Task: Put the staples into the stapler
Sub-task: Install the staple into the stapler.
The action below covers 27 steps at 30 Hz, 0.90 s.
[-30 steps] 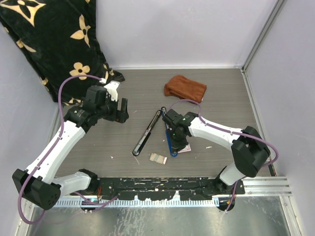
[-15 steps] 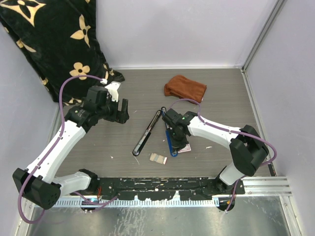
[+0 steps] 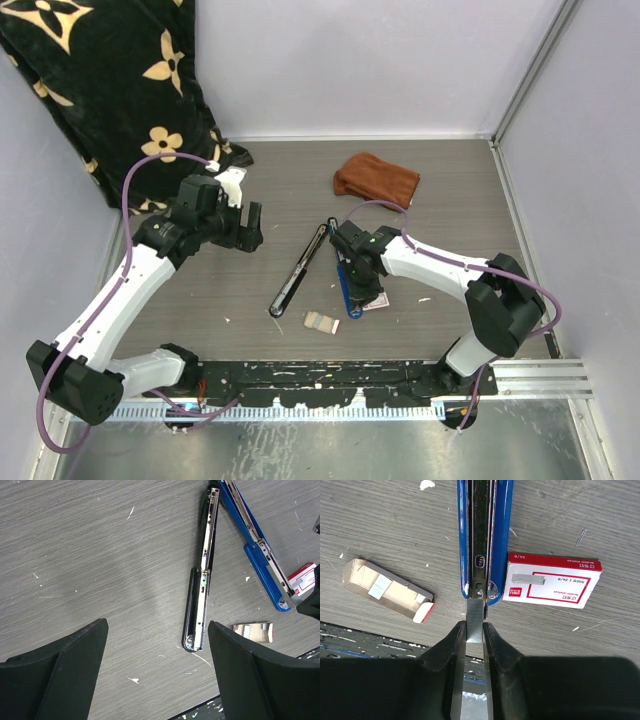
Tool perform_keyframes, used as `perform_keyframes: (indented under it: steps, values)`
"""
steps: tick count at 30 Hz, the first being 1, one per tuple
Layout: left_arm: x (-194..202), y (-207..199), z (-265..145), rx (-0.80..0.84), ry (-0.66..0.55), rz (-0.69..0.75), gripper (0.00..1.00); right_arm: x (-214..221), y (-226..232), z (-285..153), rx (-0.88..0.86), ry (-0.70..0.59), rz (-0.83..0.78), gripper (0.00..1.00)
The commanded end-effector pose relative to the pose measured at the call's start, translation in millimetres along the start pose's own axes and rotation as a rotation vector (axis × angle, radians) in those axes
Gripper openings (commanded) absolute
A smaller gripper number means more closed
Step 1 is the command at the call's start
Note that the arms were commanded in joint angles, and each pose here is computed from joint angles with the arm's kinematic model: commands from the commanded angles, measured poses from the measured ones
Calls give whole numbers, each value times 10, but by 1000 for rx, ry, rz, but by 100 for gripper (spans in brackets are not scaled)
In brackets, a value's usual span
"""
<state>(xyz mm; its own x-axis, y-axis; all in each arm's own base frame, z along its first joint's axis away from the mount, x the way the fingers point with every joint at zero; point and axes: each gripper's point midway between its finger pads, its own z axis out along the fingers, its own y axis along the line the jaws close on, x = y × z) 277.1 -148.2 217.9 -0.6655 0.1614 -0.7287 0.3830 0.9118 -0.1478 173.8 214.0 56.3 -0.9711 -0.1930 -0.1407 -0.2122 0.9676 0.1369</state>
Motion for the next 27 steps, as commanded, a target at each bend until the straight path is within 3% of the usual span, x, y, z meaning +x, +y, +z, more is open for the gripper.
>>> perform_keyframes:
  steps: [1,27]
  values:
    - [-54,-16,-20,2,-18,27,84,-149,17,-92,0,-53,3,24]
    - [-48,-32,-33,0,-19,41,84,-197,-10,-102,15,-58,10,24]
